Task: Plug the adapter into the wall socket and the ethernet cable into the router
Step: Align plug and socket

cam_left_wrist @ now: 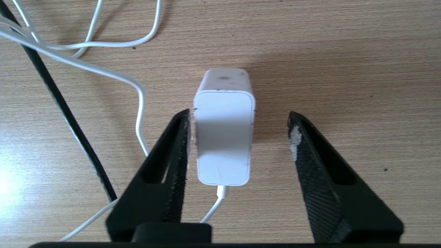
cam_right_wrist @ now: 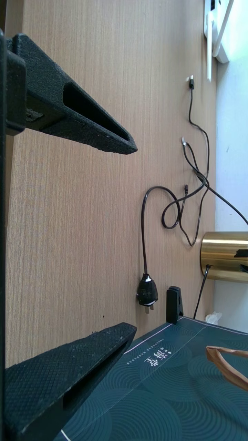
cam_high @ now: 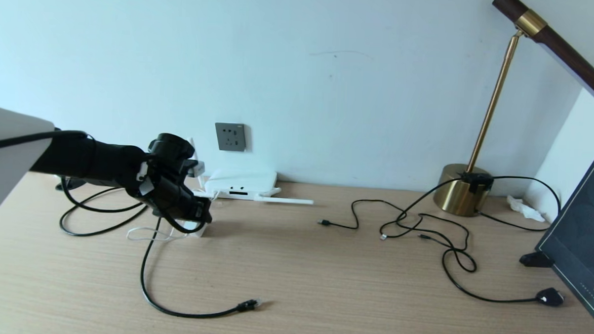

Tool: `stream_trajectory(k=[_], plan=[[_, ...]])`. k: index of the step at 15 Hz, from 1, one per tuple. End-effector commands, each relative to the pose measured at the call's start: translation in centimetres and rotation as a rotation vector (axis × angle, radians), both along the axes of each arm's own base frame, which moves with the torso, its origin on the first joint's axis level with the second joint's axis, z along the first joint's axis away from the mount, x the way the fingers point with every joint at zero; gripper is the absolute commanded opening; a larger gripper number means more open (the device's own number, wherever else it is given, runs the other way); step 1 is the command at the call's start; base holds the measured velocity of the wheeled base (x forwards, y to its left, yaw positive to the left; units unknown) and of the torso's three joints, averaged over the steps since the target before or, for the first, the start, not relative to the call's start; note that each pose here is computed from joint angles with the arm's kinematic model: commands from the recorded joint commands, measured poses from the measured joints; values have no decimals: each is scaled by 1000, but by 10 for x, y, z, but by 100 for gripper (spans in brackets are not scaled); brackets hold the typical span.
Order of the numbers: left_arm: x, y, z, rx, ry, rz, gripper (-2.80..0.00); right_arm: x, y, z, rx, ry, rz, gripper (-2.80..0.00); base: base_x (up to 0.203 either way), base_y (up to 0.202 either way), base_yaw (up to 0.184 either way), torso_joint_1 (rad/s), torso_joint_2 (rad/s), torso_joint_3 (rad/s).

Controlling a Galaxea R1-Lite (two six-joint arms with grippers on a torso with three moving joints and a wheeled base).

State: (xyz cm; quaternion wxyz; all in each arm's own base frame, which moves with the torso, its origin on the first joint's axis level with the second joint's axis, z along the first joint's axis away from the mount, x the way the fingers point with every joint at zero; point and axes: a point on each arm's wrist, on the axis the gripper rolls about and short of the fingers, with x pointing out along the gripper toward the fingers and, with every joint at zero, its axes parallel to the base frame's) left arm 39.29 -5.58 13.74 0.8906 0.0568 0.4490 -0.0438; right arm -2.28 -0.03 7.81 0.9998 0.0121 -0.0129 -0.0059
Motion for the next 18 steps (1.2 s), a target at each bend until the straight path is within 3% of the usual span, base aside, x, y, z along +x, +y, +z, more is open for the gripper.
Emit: stream_trajectory(k=[1,6,10,18], plan=[[-1,-2,0,0,1,-4,0,1,0,-3,0,9,0,0,0,0,0,0,0,0],[-1,-2,1,2,-2,-4,0,1,0,-3,0,11,0,0,0,0,0,0,0,0],[2,-4,-3,46,-1,19,0,1,0,-3,0,11,0,0,0,0,0,0,0,0],[3,-4,-3,33,-3,30,0,1,0,-3,0,10,0,0,0,0,0,0,0,0]])
